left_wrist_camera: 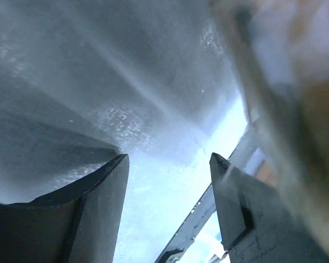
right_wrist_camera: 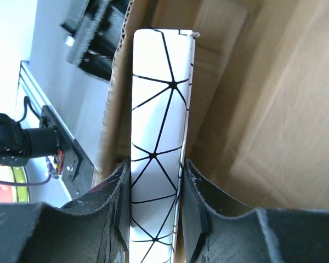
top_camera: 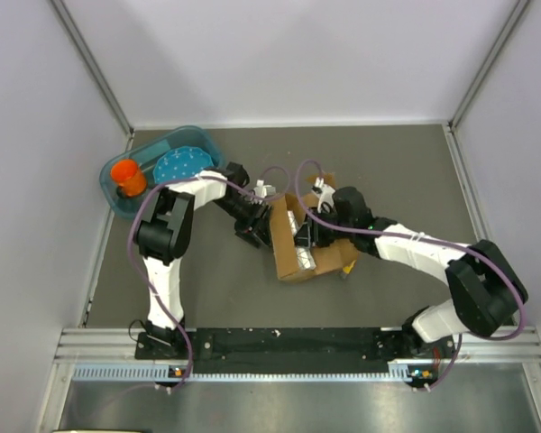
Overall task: Unpack the express box
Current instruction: Pick up the product from the express box.
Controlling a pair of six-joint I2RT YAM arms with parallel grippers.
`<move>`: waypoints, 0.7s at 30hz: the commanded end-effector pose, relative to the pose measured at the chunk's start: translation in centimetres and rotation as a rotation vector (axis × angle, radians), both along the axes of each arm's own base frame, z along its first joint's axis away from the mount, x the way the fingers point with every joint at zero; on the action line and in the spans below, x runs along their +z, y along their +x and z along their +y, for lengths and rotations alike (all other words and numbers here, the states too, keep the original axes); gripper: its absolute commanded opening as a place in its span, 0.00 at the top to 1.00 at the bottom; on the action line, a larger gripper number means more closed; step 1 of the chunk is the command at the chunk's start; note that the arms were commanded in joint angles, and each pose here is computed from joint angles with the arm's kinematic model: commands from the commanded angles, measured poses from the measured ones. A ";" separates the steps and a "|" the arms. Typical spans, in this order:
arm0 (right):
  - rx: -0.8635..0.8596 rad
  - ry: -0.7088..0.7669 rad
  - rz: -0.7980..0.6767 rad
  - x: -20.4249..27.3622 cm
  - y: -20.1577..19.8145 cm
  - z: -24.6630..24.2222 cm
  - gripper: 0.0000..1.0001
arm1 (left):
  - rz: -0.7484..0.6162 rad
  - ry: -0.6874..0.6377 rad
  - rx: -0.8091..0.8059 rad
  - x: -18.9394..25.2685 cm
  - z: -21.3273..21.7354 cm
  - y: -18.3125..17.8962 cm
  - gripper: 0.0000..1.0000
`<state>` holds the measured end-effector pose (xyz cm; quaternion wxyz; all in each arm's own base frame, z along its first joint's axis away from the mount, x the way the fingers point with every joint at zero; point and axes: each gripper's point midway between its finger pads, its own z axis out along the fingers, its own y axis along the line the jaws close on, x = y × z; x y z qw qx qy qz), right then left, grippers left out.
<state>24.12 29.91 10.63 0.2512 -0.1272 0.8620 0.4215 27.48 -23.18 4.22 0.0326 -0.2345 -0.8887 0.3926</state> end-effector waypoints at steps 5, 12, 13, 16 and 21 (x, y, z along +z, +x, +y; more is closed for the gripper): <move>0.092 -0.085 -0.296 9.1 2.2 0.6 0.99 | -0.183 -0.031 0.076 5.3 2.5 4.9 0.34; 0.145 -0.335 -0.461 9.2 2.2 0.1 0.99 | -0.330 -0.086 0.157 13.9 6.1 8.0 0.33; 0.142 -0.354 -0.478 9.1 2.2 0.1 0.99 | -0.347 -0.101 0.172 14.9 6.2 8.3 0.33; 0.146 -0.393 -0.489 8.1 1.9 0.4 0.99 | -0.375 -0.151 0.188 17.5 6.3 8.2 0.31; 0.105 -0.364 -0.568 10.4 2.4 0.5 0.99 | -0.282 -0.158 0.181 14.9 5.3 6.9 0.32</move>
